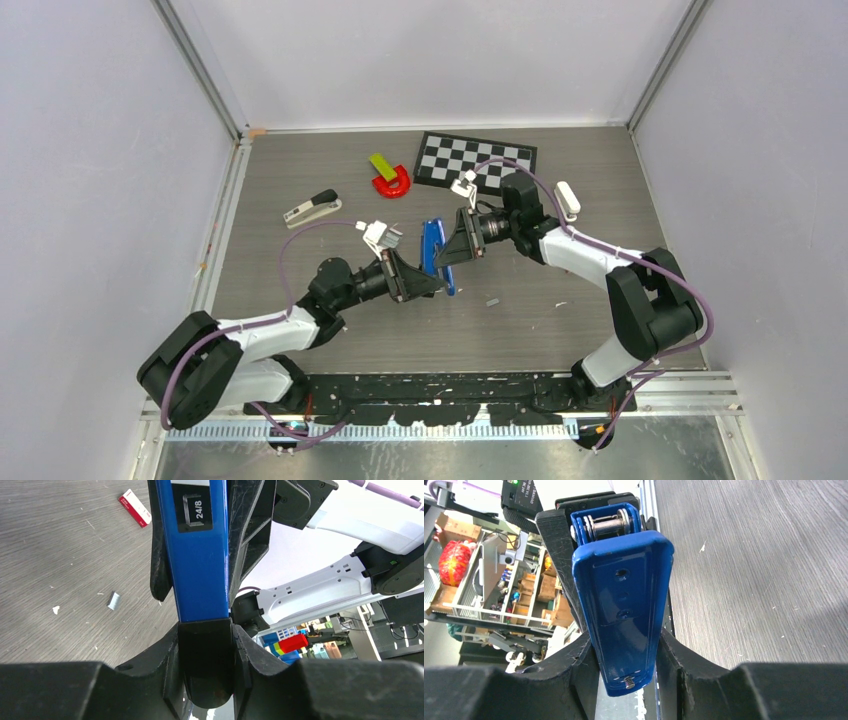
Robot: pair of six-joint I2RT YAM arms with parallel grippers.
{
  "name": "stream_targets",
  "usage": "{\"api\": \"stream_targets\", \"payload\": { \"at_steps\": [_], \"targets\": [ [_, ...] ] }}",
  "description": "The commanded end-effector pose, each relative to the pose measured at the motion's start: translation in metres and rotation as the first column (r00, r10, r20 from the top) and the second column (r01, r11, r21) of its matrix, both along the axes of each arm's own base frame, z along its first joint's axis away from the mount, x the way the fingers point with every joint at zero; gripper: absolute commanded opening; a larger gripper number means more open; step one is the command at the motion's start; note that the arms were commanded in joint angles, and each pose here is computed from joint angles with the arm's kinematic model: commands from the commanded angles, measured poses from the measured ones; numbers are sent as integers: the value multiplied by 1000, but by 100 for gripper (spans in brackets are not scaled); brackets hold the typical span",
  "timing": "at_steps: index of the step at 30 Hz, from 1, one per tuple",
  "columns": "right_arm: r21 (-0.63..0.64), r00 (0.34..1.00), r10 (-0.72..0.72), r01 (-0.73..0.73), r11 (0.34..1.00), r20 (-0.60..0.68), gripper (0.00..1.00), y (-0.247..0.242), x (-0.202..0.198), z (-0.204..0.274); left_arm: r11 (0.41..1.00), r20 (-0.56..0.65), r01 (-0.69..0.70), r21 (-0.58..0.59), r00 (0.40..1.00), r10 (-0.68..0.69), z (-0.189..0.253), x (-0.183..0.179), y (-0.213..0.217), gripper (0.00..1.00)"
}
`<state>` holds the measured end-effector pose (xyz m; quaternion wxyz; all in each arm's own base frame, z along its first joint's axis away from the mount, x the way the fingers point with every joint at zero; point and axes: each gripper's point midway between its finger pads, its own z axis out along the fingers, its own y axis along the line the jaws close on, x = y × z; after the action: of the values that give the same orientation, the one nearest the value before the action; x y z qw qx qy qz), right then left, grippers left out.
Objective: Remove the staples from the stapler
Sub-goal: Unload the staple at the center of the board.
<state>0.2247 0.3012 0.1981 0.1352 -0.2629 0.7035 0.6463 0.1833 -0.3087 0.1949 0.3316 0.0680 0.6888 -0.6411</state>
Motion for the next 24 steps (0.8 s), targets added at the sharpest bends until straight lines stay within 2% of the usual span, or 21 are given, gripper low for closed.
{"api": "stream_targets", "payload": {
  "at_steps": [1, 2, 3, 4, 6, 7, 8, 10, 15, 18, 20, 22, 24],
  "targets": [
    [31, 993, -73, 71, 997, 91, 1, -2, 20, 14, 996, 51, 86, -8, 995, -85, 12, -16, -7, 0],
    [31, 993, -73, 70, 997, 93, 2, -2, 20, 14, 997, 50, 79, -7, 996, -79, 12, -15, -6, 0],
    [32, 993, -69, 67, 997, 96, 10, -2, 19, 14, 998, 49, 67, -5, 997, -67, 12, -15, -4, 0],
    [31, 993, -67, 64, 997, 97, 22, -3, 19, 14, 999, 44, 45, 3, 998, -45, 9, -13, -2, 0],
    [26, 992, -62, 60, 998, 106, 53, -3, 17, 14, 1000, 51, 29, 5, 998, -29, 11, -13, 2, 0],
    [18, 992, -63, 61, 998, 111, 64, -4, 17, 14, 1000, 54, 26, 2, 998, -26, 12, -14, 3, 0],
    [7, 991, -67, 67, 998, 118, 73, -5, 17, 12, 1000, 56, 26, -5, 998, -25, 14, -15, 5, 0],
    [-9, 988, -74, 76, 997, 136, 83, -8, 18, 11, 1000, 46, 16, -7, 999, -16, 14, -17, 8, 0],
    [-3, 980, -105, 107, 994, 167, 99, -18, 24, 16, 997, 12, -68, 25, 998, 68, 6, -16, 25, 0],
    [-14, 971, -113, 119, 993, 212, 99, -33, 28, 21, 984, -6, -162, 76, 987, 163, -1, -9, 45, 0],
    [-25, 969, -94, 102, 994, 228, 100, -42, 23, 26, 953, -26, -261, 157, 963, 268, -8, -1, 65, 0],
    [-64, 952, -76, 99, 993, 298, 100, -49, 18, 31, 847, -35, -419, 326, 890, 454, -28, 12, 106, 0],
    [-82, 930, -77, 113, 990, 359, 100, -54, 17, 34, 703, 41, -535, 468, 808, 588, -37, 22, 147, 0]
  ]
}}
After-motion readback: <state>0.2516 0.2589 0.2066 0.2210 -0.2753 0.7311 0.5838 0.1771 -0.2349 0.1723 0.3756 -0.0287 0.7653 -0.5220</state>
